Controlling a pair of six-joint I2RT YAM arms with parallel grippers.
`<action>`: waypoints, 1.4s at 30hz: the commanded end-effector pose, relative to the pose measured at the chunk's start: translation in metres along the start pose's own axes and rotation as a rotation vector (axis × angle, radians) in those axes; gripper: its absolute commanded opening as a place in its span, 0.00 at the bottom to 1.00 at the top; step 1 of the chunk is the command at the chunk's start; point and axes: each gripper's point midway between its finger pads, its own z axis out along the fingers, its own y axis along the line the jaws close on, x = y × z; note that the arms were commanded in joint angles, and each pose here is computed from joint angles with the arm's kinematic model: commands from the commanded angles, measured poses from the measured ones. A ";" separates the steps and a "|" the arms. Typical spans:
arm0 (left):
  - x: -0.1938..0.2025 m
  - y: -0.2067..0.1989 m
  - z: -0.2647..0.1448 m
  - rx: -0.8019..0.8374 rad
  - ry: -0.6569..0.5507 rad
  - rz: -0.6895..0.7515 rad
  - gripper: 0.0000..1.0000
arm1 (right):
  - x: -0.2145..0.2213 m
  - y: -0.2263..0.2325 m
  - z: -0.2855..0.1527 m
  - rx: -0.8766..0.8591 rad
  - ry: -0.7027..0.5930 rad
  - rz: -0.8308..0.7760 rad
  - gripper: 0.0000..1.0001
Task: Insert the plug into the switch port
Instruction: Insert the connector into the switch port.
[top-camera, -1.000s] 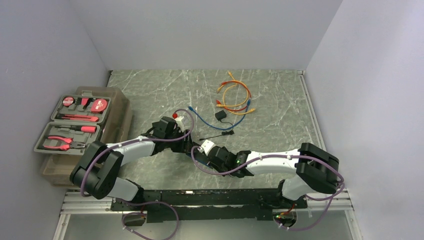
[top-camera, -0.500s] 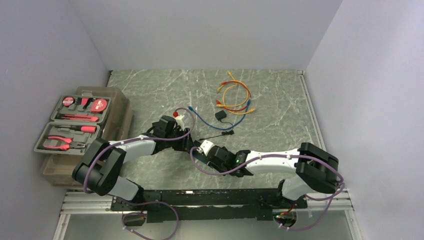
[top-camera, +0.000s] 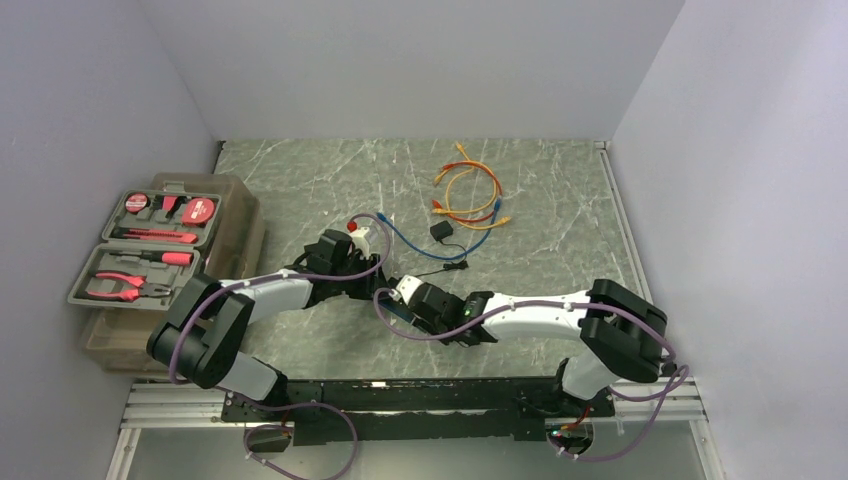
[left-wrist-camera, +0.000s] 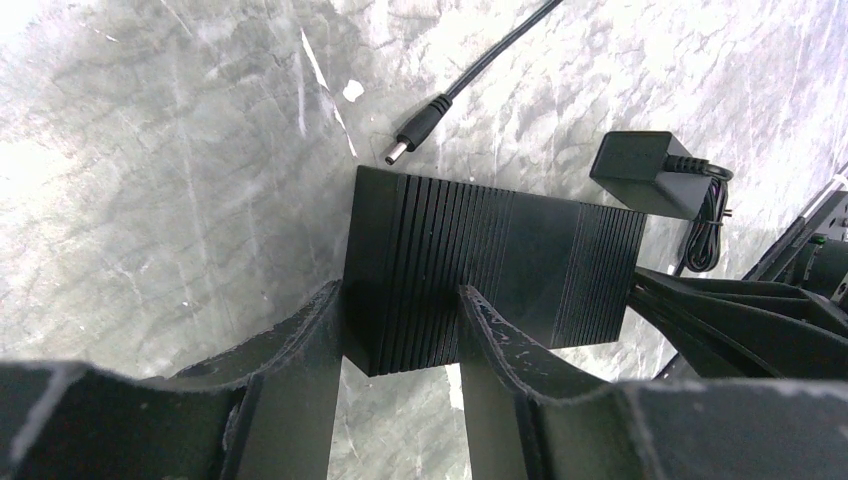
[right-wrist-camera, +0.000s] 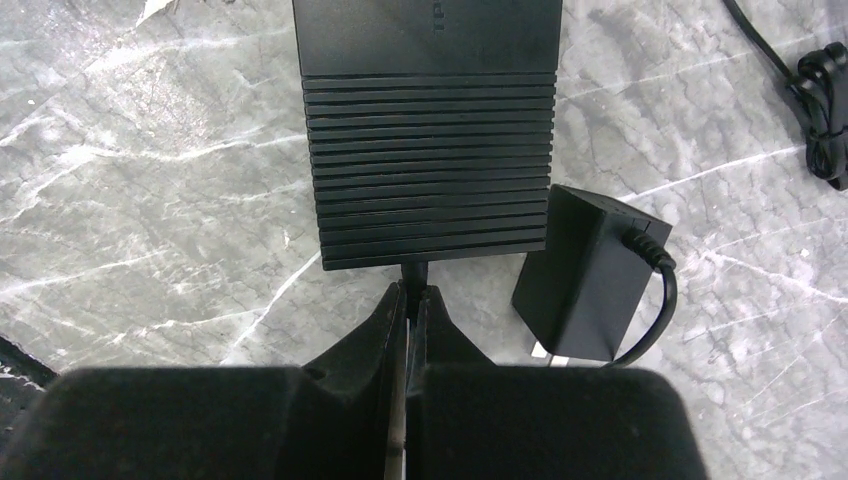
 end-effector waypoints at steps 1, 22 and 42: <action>0.034 -0.024 0.001 0.107 0.139 0.001 0.32 | -0.126 0.001 -0.014 -0.027 -0.395 0.080 0.00; 0.019 -0.026 -0.016 0.055 0.054 0.000 0.69 | -0.064 -0.001 -0.009 -0.033 -0.257 0.082 0.00; -0.011 -0.012 -0.068 -0.128 -0.135 -0.056 0.97 | -0.034 0.023 -0.015 -0.131 -0.206 -0.031 0.00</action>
